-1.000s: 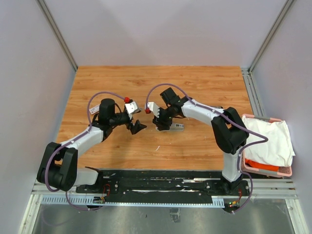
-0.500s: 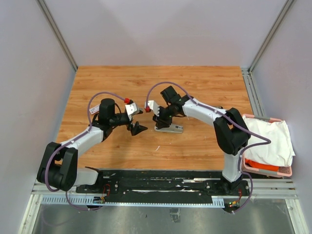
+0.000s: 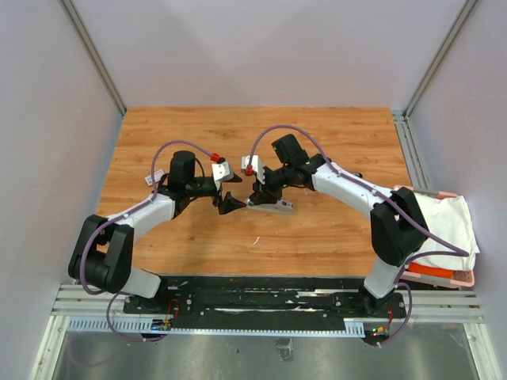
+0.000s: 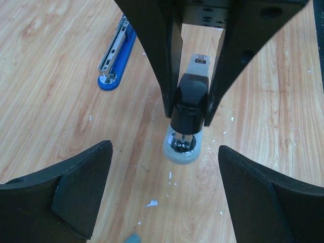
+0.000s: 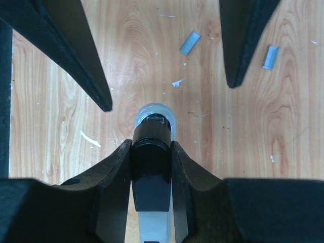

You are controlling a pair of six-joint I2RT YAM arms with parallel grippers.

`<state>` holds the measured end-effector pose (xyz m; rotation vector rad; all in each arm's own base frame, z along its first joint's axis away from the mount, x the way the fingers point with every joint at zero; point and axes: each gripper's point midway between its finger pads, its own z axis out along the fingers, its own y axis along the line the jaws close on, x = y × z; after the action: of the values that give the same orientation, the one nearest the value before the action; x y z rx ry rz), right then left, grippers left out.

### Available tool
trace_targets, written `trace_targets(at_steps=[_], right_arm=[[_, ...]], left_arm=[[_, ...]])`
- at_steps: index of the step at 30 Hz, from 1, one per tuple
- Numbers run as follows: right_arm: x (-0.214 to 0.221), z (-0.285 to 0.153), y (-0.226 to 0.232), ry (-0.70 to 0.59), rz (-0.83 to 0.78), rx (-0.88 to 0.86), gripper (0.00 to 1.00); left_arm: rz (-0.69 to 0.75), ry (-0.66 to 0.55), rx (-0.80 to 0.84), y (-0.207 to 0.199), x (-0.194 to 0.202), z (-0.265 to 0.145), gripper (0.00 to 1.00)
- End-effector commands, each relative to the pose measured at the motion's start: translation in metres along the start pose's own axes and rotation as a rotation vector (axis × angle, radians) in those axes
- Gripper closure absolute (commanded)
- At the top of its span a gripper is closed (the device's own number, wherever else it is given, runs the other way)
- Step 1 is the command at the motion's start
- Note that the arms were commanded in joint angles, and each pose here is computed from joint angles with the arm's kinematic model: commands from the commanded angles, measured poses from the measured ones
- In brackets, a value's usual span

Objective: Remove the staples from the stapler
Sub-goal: Unload the staple at the center of the board.

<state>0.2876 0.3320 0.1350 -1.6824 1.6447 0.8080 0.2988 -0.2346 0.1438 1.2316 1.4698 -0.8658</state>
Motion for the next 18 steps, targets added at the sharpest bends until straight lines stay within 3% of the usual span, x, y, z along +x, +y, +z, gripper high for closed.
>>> trace_targets(at_steps=[1,12,16,18], right_arm=[[-0.022,-0.012,0.003,-0.095,-0.020,-0.001,0.93],[-0.032,-0.019,0.008,-0.138,-0.005,-0.009,0.93],[-0.035,-0.021,0.010,-0.148,-0.005,-0.013,0.93],[-0.036,-0.022,0.010,-0.149,-0.006,-0.010,0.93]], left_arm=[[-0.002,-0.007,0.055,-0.004,-0.005,0.013,0.13],[-0.024,0.014,0.108,-0.012,-0.001,0.036,0.27],[-0.043,0.011,0.116,-0.010,-0.005,0.041,0.37],[-0.056,0.009,0.121,-0.009,-0.006,0.043,0.48]])
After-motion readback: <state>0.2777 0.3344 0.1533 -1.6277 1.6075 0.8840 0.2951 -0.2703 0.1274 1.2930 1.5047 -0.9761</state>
